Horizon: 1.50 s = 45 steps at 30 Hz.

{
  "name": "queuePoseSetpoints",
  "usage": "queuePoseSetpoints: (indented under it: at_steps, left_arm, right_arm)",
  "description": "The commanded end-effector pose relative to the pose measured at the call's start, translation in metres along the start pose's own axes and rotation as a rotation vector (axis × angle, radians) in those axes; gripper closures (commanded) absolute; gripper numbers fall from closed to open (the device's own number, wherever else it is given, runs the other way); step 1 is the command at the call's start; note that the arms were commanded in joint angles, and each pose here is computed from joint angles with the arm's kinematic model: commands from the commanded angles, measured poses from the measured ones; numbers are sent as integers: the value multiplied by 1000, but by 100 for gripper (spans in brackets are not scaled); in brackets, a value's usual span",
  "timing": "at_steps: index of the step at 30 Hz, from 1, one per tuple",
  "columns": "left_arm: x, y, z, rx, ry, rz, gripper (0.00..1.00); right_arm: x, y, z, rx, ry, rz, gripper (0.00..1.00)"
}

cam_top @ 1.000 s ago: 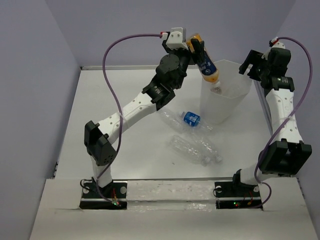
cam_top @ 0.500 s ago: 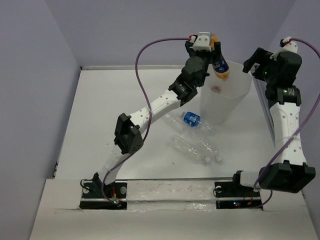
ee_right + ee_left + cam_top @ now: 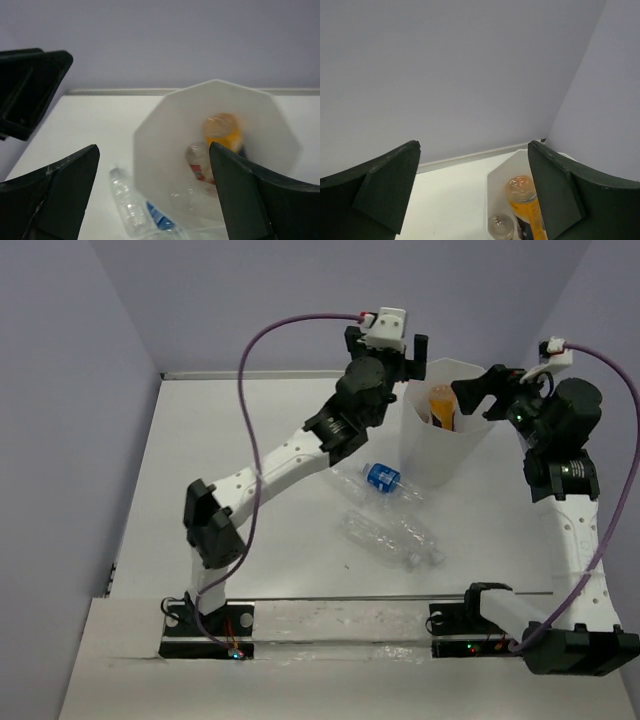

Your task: Put the plastic bottles in the bin

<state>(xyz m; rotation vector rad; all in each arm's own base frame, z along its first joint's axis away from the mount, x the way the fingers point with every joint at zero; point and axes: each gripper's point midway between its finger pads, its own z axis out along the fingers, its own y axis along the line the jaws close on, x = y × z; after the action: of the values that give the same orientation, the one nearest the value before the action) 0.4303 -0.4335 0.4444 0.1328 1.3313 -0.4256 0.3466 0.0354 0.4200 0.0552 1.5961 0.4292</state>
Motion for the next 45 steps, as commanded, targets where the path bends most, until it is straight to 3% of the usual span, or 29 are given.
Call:
queuePoseSetpoints:
  at_steps: [1,3,4,5,6,7,9,11,14,23,28,36,39,45]
  left_arm:
    - [-110,70,-78,-95,-73,-204,1]
    - [-81,89,-104,-115,-4,-243,1]
    - [-18,101,-123,-141,117,-246,1]
    - [-26,123,-143,-165,109,-295,1]
    - [23,139,-165,-196,207,-281,1]
    - [49,150,-182,-228,273,-324,1]
    - [61,177,-214,-270,309,-372,1]
    - [119,207,-266,-349,435,-372,1]
    - [132,221,-300,-374,441,-437,2]
    - [143,216,-329,-280,469,-487,2]
    - [130,214,-335,-228,426,-506,2]
    - [137,207,-346,-160,404,-574,2]
    - [137,207,-348,-150,401,-583,2]
    - [134,207,-351,-142,387,-594,2]
  right_arm:
    - [29,108,-4,-472,89,-82,4]
    - [48,129,-2,-524,152,-111,5]
    - [55,138,-1,-543,179,-120,5]
    - [76,152,2,-564,231,-136,5]
    - [85,157,5,-563,257,-140,5]
    - [96,162,7,-564,286,-145,6]
    - [125,181,7,-581,358,-183,6]
    - [161,194,15,-566,447,-229,5]
    - [207,193,35,-507,565,-258,3]
    - [323,148,106,-285,835,-404,0]
    - [349,143,129,-249,884,-426,2]
    - [404,153,130,-242,992,-420,5]
    - [419,159,131,-241,1009,-427,11]
    - [419,174,139,-231,973,-451,51]
